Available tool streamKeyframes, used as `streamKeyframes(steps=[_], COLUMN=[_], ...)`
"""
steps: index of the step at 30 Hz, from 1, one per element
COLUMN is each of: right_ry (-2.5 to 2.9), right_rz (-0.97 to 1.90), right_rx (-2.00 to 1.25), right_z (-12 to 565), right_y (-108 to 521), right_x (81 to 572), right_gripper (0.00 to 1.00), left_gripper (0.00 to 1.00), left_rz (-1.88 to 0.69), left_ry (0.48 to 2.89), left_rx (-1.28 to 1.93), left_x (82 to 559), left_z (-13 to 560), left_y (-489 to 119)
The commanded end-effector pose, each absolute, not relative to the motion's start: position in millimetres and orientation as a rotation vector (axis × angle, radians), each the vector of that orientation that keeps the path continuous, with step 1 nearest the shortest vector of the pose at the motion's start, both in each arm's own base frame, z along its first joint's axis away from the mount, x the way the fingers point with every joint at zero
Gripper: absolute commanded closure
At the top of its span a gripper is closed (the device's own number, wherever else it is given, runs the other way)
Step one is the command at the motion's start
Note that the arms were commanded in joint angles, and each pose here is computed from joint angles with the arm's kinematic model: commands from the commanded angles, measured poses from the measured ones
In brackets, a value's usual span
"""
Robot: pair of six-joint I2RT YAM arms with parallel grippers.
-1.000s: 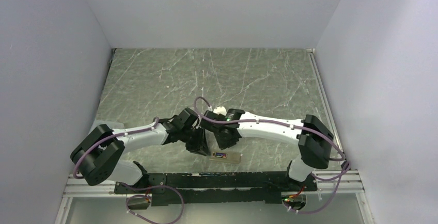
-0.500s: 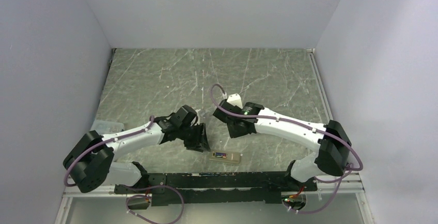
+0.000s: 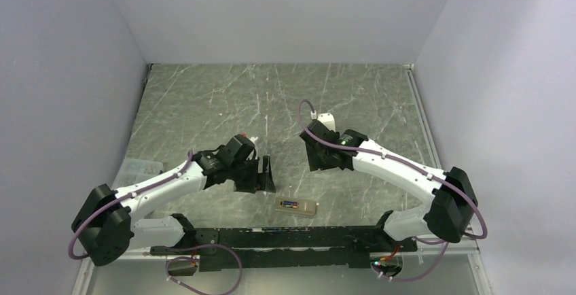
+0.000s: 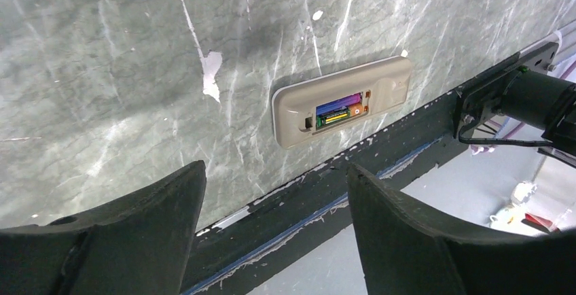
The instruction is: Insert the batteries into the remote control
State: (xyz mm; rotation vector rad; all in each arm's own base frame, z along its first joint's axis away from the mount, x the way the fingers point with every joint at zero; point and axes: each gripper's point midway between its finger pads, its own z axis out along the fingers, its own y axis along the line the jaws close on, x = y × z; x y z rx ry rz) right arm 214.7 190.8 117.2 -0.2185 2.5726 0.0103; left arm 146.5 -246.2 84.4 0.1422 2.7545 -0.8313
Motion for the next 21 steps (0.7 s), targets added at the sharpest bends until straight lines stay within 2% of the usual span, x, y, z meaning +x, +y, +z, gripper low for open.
streamKeyframes(steps=[1, 6, 13, 21], right_ry=[2.498, 2.480, 2.486, 2.503], right_rz=[0.060, 0.084, 0.128, 0.115], right_rx=[-0.214, -0.163, -0.139, -0.106], right_z=[128.9, 131.6, 127.3, 111.3], right_y=[190.2, 182.2, 178.9, 169.9], right_x=[235.2, 255.7, 286.4, 325.0], right_gripper=[0.38, 0.30, 0.27, 0.28], left_gripper=[0.16, 0.01, 0.00, 0.00], left_rz=[-0.765, -0.684, -0.599, -0.590], left_ry=[2.680, 2.642, 2.612, 2.603], left_rx=[0.152, 0.144, 0.136, 0.117], left_x=[157.5, 163.3, 165.3, 161.4], left_z=[105.9, 119.0, 131.1, 138.2], left_y=[-237.5, -223.1, -205.2, -197.4])
